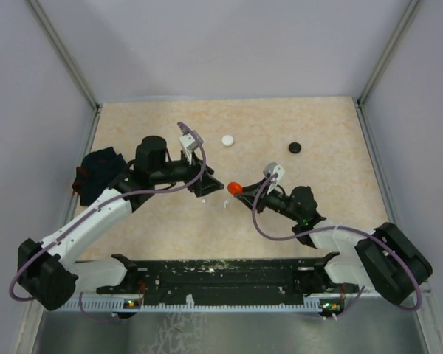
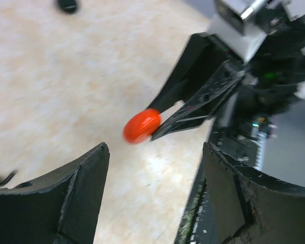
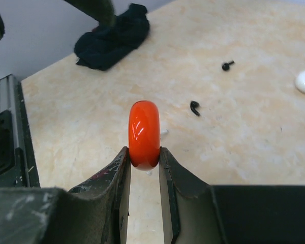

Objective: Insert the wireless bluetooth earbuds into the charging case
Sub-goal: Place the charging case at the center of the board.

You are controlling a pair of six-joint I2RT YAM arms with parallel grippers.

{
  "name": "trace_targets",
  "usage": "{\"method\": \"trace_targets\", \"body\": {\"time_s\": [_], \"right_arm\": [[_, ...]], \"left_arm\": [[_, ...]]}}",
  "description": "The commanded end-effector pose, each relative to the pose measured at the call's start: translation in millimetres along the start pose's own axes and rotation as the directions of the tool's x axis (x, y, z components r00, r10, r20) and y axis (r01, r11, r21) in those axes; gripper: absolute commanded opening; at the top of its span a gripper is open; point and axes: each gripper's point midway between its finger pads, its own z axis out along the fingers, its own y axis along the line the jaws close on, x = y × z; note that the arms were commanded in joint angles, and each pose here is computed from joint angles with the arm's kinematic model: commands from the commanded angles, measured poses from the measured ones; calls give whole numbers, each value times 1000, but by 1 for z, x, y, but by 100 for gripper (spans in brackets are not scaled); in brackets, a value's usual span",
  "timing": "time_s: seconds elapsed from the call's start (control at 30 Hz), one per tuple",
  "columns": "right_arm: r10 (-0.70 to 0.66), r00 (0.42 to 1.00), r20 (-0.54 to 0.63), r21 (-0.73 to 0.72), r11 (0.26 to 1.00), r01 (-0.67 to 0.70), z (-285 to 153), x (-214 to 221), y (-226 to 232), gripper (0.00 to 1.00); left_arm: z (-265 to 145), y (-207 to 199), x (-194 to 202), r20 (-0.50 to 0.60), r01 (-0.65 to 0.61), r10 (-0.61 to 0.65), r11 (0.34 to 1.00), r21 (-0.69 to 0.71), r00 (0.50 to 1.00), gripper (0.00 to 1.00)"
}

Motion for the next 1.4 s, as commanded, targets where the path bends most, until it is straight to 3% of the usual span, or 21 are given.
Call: {"method": "trace_targets", "body": {"time_s": [0.0,0.2,0.43,0.53,0.77,0.97,1.07,1.2,1.37], "right_arm": [[196,976,-93,246,955,-168,-4,5,-37,0],[429,898,-94,457,820,-344,-38,19,-72,0],[686,726,40,628,548,-552,-90,47,-111,0],[731,675,103,667,453,-592,-110,59,-123,0],[726,643,243,774,255,-580,-156,77,-157,0],[736,597,321,800,127,-587,-178,88,-173,0],[735,596,323,818,100,-567,-183,89,-175,14],[731,605,317,842,76,-534,-192,91,-173,40],[711,626,321,875,29,-483,-206,88,-172,53]], "left_arm": [[-32,55,2,-59,-24,2,928,-372,998,79],[-75,86,15,-166,-105,7,799,-592,986,81],[-107,117,39,-219,-168,7,664,-729,976,82],[-116,122,40,-201,-162,12,639,-752,980,83],[-132,134,44,-158,-120,-10,604,-788,987,84],[-138,136,44,-127,-91,-17,605,-791,992,84],[-142,138,43,-116,-81,-19,599,-797,993,84],[-143,139,43,-105,-71,-22,602,-796,994,84],[-148,140,40,-95,-66,-19,589,-806,995,84]]}}
